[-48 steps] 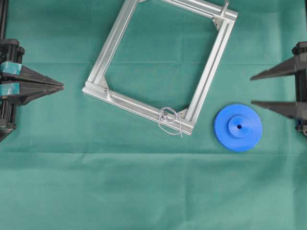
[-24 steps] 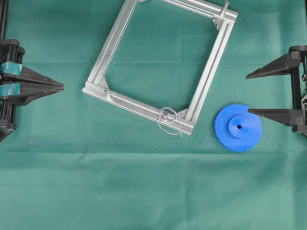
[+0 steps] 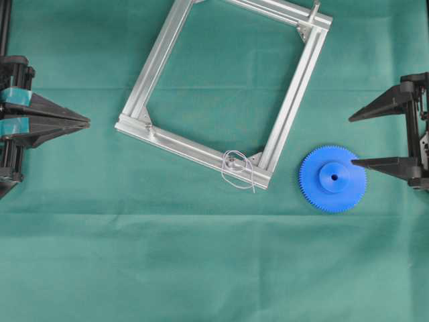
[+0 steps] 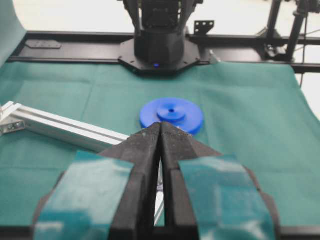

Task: Find the location of the shaft and insert the gear.
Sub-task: 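Lower the right gripper over the blue gear hub and close on it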

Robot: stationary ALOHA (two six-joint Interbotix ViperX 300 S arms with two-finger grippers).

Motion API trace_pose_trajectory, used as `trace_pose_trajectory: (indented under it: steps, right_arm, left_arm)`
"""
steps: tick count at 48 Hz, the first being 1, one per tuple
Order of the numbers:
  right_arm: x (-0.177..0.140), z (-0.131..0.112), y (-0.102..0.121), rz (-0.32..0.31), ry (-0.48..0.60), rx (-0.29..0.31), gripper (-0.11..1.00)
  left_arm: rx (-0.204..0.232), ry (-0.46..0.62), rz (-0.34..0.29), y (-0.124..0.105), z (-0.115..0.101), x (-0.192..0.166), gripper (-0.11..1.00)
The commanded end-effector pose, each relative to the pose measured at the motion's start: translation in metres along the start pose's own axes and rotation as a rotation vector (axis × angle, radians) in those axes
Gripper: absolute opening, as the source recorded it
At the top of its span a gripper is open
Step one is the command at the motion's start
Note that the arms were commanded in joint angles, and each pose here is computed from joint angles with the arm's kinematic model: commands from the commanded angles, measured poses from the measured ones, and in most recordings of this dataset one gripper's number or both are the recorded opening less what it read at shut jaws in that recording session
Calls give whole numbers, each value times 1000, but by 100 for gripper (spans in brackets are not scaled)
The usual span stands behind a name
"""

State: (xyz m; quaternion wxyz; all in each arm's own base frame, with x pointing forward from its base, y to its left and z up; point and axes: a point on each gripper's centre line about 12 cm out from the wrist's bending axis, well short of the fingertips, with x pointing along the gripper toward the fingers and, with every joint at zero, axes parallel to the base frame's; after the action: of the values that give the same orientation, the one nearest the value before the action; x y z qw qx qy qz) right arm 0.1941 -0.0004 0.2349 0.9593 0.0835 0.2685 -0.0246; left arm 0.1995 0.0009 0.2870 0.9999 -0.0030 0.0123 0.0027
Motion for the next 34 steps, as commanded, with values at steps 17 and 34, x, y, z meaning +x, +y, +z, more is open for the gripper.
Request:
trace_pose_trajectory:
  steps: [17, 34]
  right_arm:
    - [-6, -9, -1, -33, 215, 16, 91]
    - [0, -19, 1, -29, 313, 55, 91]
  left_arm:
    - [-3, -25, 2, 0, 11, 3, 4]
    - [-3, -25, 2, 0, 11, 3, 4]
